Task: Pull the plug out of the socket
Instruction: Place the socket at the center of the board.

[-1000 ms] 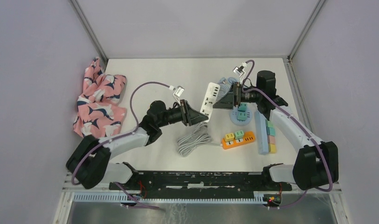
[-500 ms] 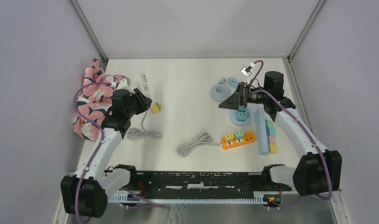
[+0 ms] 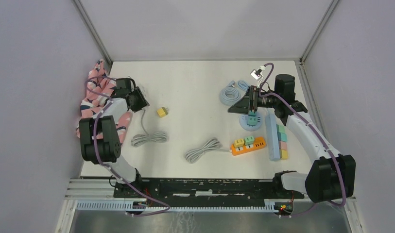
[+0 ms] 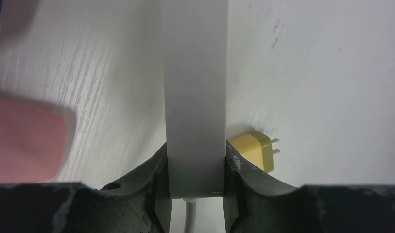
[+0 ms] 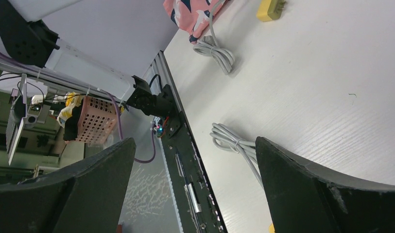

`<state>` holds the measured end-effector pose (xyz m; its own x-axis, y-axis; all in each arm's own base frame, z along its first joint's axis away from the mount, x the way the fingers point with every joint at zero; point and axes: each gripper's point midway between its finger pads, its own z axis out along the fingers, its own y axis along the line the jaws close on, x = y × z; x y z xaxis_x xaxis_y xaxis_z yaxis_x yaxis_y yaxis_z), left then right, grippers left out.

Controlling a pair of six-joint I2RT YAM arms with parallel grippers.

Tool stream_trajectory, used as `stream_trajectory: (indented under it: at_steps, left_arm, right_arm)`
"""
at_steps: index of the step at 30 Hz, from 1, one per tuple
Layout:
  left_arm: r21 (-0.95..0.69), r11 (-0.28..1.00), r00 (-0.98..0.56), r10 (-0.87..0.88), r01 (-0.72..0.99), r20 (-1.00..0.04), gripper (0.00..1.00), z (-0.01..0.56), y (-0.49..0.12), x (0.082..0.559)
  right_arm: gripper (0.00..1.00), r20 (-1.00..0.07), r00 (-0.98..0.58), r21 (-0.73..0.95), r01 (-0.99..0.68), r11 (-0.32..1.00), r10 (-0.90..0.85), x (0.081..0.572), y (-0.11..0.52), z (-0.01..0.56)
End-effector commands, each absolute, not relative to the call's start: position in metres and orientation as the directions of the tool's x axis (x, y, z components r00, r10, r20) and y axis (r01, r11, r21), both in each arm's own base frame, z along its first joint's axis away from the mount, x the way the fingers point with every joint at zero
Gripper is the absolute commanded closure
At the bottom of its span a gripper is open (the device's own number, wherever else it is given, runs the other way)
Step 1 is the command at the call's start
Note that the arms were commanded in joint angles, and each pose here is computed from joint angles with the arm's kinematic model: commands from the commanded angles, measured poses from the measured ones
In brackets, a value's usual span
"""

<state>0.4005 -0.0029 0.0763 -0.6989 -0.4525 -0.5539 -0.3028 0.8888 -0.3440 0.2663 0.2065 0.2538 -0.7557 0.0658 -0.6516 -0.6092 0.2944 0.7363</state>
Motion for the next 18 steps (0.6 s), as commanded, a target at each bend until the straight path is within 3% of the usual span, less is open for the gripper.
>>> stream_trajectory:
  at_steps: [1, 6, 9, 12, 18]
  left_arm:
    - [-0.334, 0.909, -0.73, -0.403, -0.249, -0.552, 0.92, 0.074, -0.001, 0.423]
    - [-0.318, 0.912, -0.761, -0.396, -0.26, -0.514, 0.74, 0.059, 0.0, 0.425]
    - [-0.305, 0.914, -0.76, -0.396, -0.269, -0.516, 0.58, 0.06, 0.003, 0.423]
    - [-0.3, 0.913, -0.746, -0.399, -0.275, -0.533, 0.42, 0.069, 0.005, 0.422]
    - [-0.333, 0.908, -0.667, -0.415, -0.255, -0.62, 0.23, 0.117, 0.005, 0.42]
  right_arm:
    - [0.0, -0.688, -0.722, 0.708, -0.647, 0.283, 0.068, 0.269, 0.207, 0.263]
    - [0.0, -0.697, -0.714, 0.699, -0.656, 0.286, 0.066, 0.267, 0.206, 0.264]
    - [0.0, -0.701, -0.711, 0.695, -0.659, 0.287, 0.066, 0.267, 0.206, 0.265]
    - [0.0, -0.702, -0.709, 0.693, -0.66, 0.289, 0.064, 0.267, 0.206, 0.265]
    - [0.0, -0.704, -0.708, 0.689, -0.663, 0.293, 0.055, 0.267, 0.205, 0.264]
